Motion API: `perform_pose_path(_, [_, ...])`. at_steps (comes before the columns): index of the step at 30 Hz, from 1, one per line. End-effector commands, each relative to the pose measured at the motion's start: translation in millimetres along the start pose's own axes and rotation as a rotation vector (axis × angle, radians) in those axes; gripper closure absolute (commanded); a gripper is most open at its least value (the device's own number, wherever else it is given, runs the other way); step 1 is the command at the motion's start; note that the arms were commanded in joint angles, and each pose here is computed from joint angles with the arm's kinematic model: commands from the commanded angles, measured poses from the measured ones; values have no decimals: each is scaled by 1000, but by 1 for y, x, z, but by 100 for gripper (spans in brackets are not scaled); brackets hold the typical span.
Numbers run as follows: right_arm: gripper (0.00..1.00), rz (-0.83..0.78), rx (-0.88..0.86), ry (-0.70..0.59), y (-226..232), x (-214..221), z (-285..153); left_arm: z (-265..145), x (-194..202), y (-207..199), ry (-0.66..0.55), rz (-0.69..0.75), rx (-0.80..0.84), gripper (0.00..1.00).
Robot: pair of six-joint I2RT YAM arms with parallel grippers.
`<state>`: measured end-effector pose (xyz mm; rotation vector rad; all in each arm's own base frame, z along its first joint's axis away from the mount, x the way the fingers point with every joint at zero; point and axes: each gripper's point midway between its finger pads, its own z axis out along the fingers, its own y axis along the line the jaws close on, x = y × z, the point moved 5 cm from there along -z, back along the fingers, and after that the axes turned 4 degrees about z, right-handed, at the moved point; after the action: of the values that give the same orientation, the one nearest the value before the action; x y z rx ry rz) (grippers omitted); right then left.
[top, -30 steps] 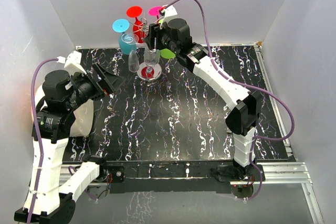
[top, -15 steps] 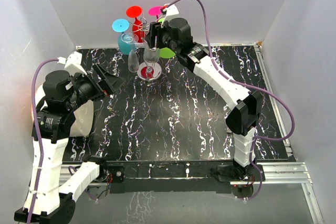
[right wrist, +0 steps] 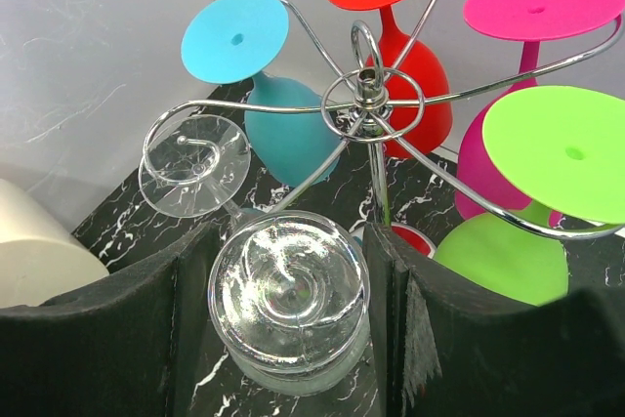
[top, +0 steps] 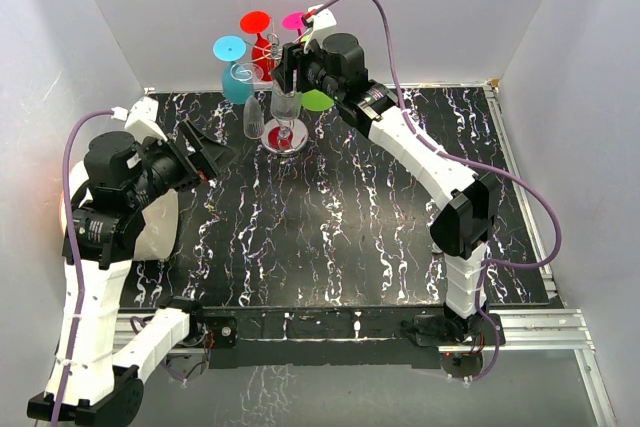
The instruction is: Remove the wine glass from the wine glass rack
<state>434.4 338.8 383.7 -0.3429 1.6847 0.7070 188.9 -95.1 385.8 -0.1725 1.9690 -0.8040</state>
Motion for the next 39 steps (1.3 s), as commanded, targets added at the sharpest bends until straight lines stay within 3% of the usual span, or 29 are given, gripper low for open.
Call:
perform_pose_path(1, [76,-25,-95,-211,27,-67,-25,-7,-8,-6,-31,25,18,1])
perform_pose_path(25, [77,-35,-178,-203,38,-55,5,-12,-9,-2,-35,58,-23,1])
perform_pose_path(39, [78,29,119,-257,0,-58,14,-11,-9,-2,-34,61,-26,1])
